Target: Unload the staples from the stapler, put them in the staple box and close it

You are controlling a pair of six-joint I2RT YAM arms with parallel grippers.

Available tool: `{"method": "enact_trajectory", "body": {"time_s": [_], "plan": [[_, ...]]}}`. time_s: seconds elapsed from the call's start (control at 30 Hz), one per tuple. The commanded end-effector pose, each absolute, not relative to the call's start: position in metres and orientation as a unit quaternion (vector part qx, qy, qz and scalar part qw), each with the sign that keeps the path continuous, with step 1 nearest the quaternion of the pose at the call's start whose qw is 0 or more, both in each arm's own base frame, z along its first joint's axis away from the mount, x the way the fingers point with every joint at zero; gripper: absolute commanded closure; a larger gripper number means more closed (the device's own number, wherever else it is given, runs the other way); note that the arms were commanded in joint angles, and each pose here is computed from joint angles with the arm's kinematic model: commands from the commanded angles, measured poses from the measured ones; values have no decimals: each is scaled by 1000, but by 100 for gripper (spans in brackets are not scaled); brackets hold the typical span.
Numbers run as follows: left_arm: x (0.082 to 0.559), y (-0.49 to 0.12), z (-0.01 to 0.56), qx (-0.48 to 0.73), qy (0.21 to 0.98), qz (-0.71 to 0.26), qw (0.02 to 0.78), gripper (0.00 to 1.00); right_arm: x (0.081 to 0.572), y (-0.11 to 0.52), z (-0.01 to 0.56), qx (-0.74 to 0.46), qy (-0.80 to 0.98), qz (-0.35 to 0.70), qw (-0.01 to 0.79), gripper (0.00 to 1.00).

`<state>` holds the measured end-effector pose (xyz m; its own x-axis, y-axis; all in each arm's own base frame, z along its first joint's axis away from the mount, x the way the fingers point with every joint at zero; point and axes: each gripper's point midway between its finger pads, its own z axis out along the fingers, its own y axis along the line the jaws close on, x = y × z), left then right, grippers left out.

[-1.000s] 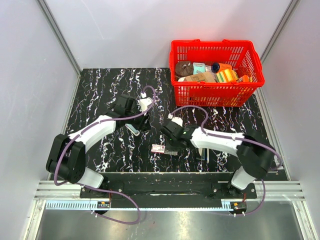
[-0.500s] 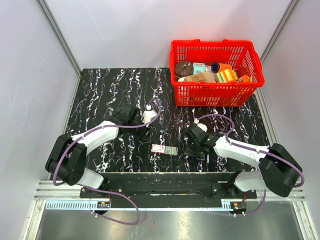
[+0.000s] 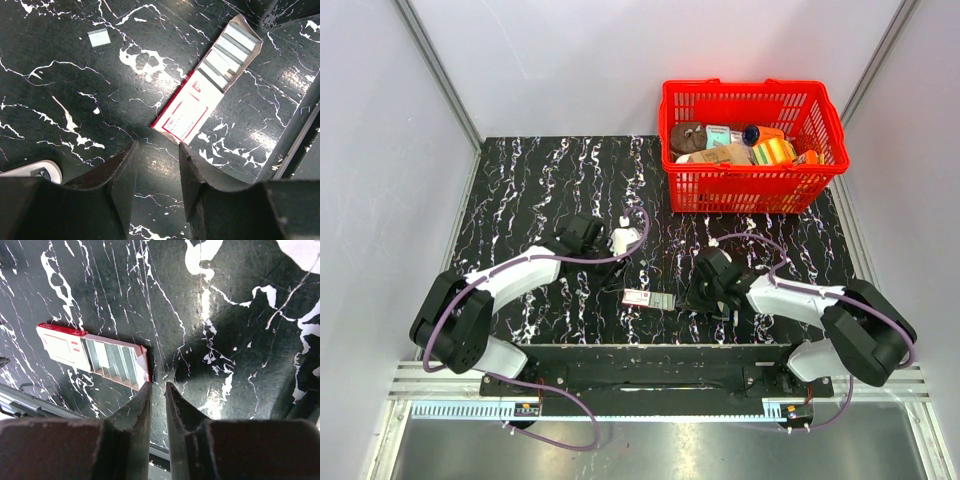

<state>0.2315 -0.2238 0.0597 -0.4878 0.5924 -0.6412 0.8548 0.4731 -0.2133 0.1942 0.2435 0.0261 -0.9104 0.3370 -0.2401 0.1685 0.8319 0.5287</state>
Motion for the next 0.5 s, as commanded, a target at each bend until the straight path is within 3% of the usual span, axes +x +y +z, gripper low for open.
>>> {"method": "enact_trajectory", "body": {"time_s": [0.0, 0.47], "plan": [[240, -227, 70, 453, 807, -255, 281, 58, 199, 253, 26, 144, 933, 288, 162, 79], [239, -231, 64, 457, 806, -253, 278, 58, 203, 263, 21, 142, 927, 311, 157, 82]]}}
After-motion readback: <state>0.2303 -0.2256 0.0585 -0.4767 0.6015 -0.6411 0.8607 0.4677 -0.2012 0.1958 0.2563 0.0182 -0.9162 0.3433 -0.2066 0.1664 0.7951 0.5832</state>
